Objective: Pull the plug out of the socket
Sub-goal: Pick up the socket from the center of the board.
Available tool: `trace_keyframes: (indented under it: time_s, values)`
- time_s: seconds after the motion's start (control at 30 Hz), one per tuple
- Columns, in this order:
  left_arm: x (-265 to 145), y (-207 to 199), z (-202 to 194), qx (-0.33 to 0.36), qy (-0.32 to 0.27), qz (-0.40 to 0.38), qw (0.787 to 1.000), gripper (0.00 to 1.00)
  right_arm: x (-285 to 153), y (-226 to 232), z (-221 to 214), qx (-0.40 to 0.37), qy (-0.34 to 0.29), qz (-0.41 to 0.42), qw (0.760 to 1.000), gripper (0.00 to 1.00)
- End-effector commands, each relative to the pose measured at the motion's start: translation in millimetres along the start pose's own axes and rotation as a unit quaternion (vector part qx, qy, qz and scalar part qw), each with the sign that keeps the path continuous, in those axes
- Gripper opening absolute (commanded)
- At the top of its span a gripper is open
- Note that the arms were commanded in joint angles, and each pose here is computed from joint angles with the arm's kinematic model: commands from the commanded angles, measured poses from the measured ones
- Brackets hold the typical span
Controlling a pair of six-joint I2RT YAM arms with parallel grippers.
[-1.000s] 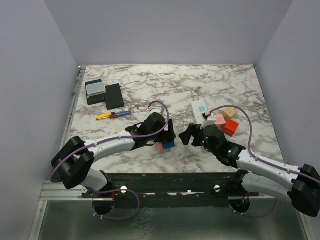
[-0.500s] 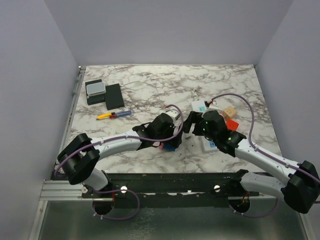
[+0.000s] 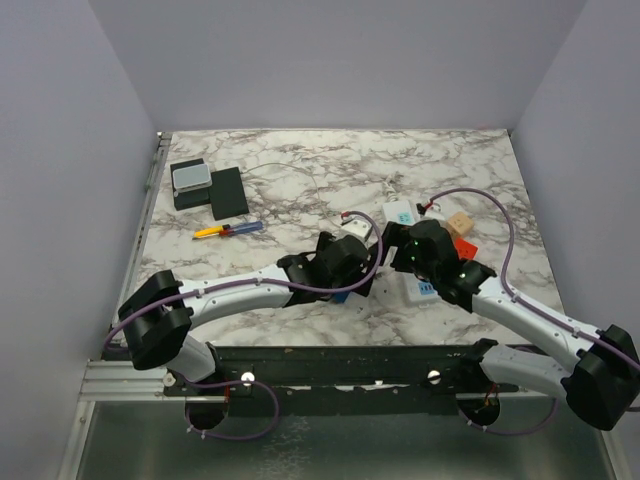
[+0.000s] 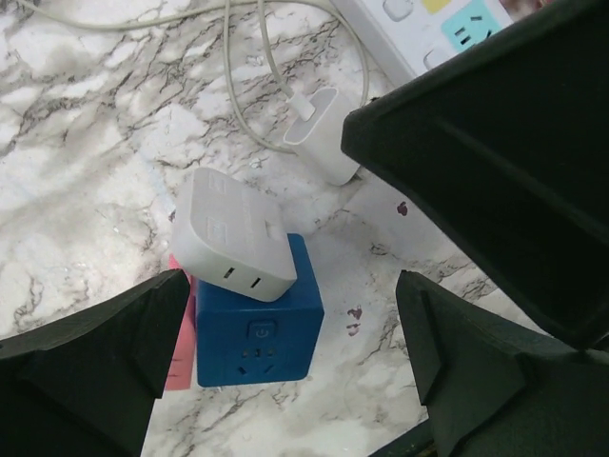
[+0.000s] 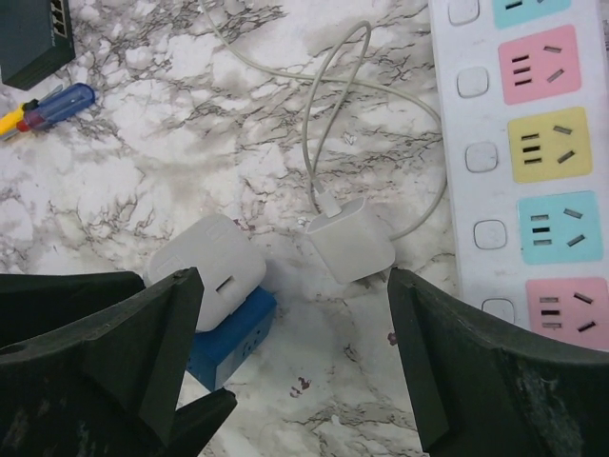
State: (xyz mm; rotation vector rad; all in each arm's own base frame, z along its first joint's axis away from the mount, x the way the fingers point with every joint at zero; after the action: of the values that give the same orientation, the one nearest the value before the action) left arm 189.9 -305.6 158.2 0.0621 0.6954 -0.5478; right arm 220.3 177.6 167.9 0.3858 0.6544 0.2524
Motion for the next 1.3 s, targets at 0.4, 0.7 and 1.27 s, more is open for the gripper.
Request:
trace_keyframes:
  time_s: [0.4, 0.7, 1.27]
  values:
    - [-5, 20, -19, -0.038, 0.009, 0.075, 0.996, 0.99, -4, 1, -5, 0.007, 0.003, 0.019, 1.0, 0.89]
    - [-6, 16, -35, -0.02, 0.029, 0.027, 0.999, 0.99, -6, 0, -7, 0.012, 0.004, 0.022, 1.0, 0.9]
    - [8, 23, -52, 0.048, 0.046, 0.029, 0.997, 0.94, -5, 4, -6, 0.013, 0.01, 0.032, 0.999, 0.9]
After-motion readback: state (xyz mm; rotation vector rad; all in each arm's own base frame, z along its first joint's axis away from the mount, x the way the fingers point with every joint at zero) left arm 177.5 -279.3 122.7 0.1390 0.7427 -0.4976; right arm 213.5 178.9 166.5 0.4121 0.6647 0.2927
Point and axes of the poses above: each gripper's point midway between its finger pads, its own x axis out along the fingers, its own y axis along the line the jaws close on, z = x × y, the point moved 6 cm from there along -x, back along the fingers, and after that the axes turned 1 degree about -x, right-handed, at the moved point
